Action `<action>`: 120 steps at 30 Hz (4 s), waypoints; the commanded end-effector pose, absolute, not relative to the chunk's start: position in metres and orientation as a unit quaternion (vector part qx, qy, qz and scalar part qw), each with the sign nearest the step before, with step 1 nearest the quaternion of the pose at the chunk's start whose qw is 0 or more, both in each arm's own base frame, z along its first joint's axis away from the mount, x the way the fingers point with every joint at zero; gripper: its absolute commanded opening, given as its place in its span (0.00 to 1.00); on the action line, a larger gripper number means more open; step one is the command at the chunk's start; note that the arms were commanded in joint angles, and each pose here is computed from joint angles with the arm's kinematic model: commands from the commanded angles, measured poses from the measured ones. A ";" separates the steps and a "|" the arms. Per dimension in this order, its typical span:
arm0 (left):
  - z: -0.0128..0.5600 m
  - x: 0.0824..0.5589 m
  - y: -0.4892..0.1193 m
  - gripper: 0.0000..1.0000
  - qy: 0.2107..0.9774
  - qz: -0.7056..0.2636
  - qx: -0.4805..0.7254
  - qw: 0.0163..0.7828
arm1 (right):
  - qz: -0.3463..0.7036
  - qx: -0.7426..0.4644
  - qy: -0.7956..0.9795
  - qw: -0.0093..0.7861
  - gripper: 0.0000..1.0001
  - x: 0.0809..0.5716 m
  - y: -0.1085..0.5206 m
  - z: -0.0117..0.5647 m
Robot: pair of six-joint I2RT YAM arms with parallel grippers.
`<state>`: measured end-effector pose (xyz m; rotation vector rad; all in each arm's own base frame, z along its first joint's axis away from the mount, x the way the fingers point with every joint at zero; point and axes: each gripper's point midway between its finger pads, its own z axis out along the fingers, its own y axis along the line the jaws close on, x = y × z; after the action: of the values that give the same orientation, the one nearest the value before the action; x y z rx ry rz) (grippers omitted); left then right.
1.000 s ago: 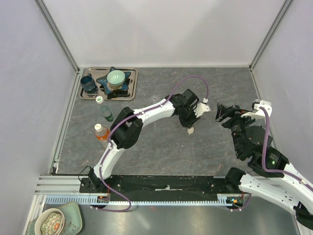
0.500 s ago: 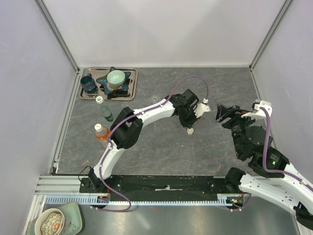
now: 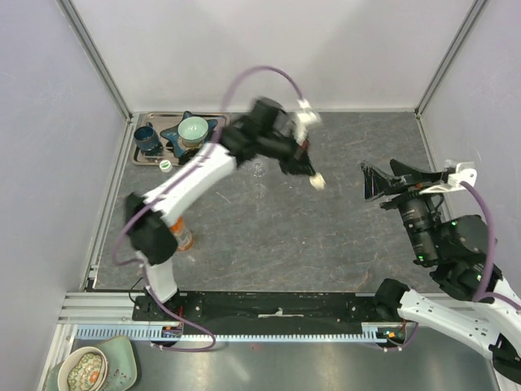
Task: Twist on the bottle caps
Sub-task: Adjust the bottle cap at the center of the board.
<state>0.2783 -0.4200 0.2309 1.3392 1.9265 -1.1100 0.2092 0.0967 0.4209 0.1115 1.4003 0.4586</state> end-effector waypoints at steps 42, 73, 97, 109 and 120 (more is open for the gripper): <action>0.527 0.131 -0.308 0.02 0.543 -0.736 0.335 0.225 | 0.336 -0.372 0.247 0.829 0.78 0.139 0.264 0.522; 0.516 0.136 -0.311 0.02 0.551 -0.740 0.315 0.223 | 0.363 -0.352 0.215 0.835 0.59 0.127 0.276 0.534; 0.527 0.132 -0.302 0.02 0.544 -0.742 0.312 0.238 | 0.308 -0.348 0.257 0.847 0.49 0.135 0.282 0.524; 0.516 0.135 -0.299 0.13 0.542 -0.726 0.330 0.265 | 0.324 -0.330 0.250 0.851 0.33 0.128 0.271 0.541; 0.396 0.272 -0.261 0.99 0.663 -0.457 0.360 0.471 | 0.332 -0.312 0.264 0.850 0.29 0.111 0.225 0.560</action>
<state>0.2141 -0.2816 0.4597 0.7972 1.5959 -1.6563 0.1201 0.2521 0.5384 -0.7186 0.5610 0.6812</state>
